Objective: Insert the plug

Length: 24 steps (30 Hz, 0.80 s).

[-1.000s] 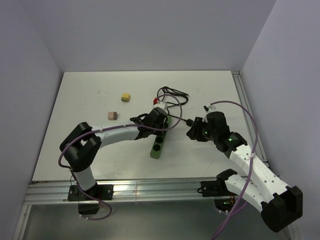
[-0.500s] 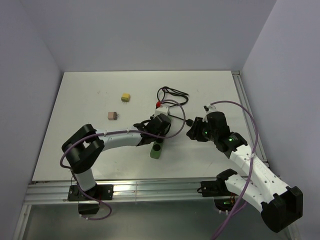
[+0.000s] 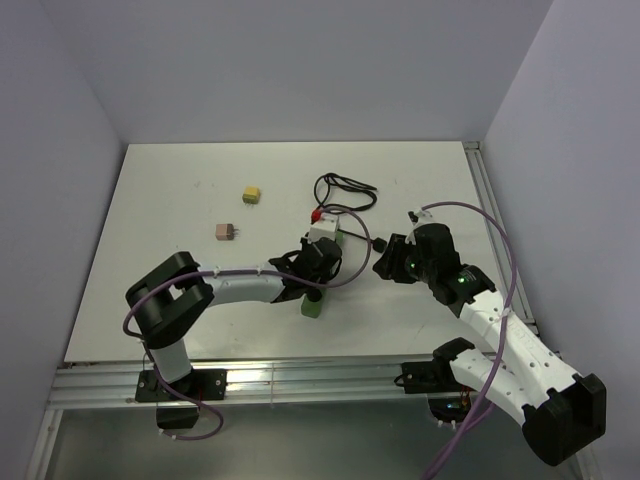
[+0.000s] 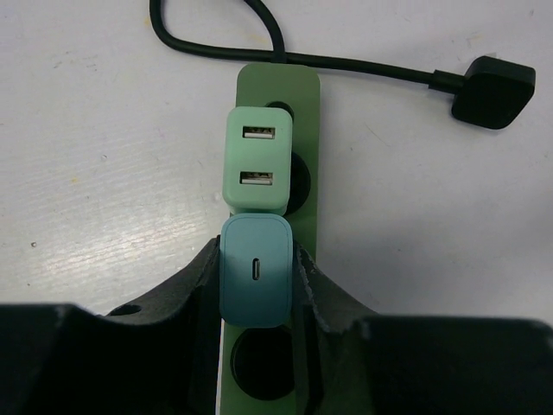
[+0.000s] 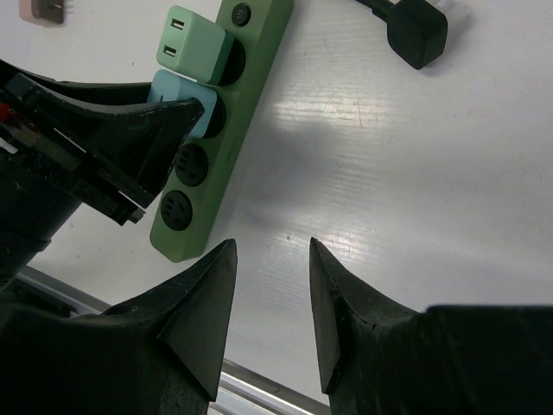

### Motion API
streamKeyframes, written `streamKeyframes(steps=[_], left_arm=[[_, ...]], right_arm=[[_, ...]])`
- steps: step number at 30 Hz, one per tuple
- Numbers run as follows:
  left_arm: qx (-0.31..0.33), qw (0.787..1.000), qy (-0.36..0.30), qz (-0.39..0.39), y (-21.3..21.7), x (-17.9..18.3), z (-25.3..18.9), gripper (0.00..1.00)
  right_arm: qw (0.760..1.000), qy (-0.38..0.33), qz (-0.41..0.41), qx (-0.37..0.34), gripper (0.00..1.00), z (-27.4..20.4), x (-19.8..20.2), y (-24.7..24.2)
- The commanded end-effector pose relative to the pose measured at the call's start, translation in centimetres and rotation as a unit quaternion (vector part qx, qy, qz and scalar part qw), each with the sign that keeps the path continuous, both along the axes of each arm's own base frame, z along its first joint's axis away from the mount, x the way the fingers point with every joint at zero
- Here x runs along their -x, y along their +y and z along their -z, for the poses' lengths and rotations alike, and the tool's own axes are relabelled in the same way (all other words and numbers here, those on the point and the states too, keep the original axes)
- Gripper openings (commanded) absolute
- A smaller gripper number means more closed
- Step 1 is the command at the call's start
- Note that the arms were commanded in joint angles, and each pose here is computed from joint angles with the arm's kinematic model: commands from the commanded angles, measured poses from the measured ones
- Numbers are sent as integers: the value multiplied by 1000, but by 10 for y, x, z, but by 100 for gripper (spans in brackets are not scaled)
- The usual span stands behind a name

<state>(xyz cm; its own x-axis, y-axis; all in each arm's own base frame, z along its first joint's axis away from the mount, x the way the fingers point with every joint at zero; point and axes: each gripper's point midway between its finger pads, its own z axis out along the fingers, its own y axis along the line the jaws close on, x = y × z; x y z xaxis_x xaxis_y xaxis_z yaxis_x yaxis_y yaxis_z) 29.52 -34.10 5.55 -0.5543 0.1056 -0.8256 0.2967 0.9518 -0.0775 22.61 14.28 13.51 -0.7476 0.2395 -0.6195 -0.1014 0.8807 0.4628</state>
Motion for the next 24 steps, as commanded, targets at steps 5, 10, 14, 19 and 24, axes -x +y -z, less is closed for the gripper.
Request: streamKeyframes(steps=[5,10,14,19,24], left_arm=[[-86,970,221,52,47,108,152,0],[-87,967,232,53,50,120,161,0],[-91,964,242,59,52,134,172,0],[-85,962,251,60,54,139,179,0],[-91,969,228,30,60,128,164,1]], right_arm=[[1000,-20,5,-5,46,-11,-2,-1],[1000,-14,2,-13,46,-8,-3,3],[1000,-15,1,-14,47,-9,-4,4],[1000,-17,2,-12,46,-13,-3,3],[1000,-20,3,-12,46,-15,-4,3]])
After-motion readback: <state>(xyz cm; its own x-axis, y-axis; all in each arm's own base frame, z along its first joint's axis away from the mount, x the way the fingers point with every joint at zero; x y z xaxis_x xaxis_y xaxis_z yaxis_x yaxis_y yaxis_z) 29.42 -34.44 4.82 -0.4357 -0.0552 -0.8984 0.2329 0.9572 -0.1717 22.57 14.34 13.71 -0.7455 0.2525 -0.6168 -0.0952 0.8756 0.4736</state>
